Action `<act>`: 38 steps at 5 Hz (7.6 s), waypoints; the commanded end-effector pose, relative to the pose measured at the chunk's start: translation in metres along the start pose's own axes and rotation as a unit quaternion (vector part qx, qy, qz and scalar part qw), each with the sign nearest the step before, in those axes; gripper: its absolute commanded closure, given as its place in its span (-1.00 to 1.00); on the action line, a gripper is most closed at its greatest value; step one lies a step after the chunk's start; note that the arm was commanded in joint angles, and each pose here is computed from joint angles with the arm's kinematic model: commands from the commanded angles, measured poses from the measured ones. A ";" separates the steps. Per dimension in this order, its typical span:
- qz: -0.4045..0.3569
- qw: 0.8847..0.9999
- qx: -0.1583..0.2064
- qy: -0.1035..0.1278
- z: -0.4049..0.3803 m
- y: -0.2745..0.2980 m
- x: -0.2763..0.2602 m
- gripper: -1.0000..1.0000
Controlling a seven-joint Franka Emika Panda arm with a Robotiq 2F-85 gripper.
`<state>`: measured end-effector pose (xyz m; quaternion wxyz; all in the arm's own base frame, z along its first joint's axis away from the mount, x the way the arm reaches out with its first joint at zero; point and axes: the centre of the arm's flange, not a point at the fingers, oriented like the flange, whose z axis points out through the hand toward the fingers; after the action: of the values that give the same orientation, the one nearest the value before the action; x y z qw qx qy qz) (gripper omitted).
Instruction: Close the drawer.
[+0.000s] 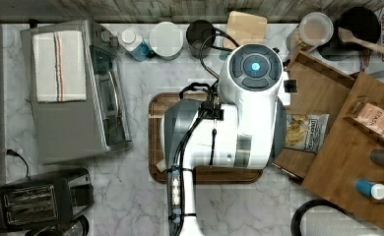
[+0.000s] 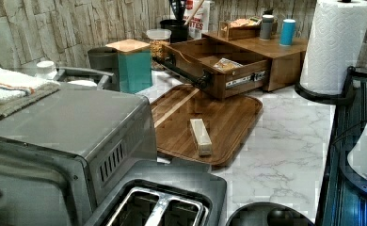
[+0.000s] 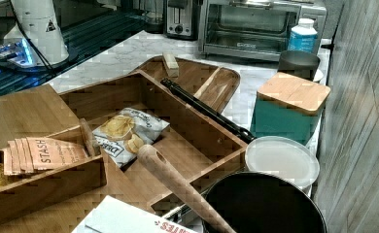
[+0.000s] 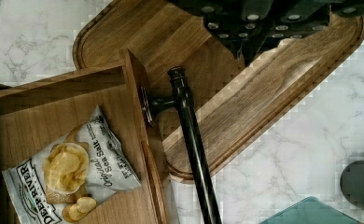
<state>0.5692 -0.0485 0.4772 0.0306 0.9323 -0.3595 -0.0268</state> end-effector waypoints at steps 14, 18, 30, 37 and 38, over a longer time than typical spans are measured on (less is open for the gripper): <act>-0.095 0.990 -0.016 0.105 0.153 -0.015 0.156 1.00; -0.047 0.998 -0.003 0.032 0.198 0.134 0.177 1.00; 0.016 0.990 -0.132 -0.036 0.228 0.374 0.198 1.00; 0.016 0.990 -0.132 -0.036 0.228 0.374 0.198 1.00; 0.016 0.990 -0.132 -0.036 0.228 0.374 0.198 1.00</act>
<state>0.5882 -0.3065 0.2755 0.1030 0.9700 -0.2183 -0.0276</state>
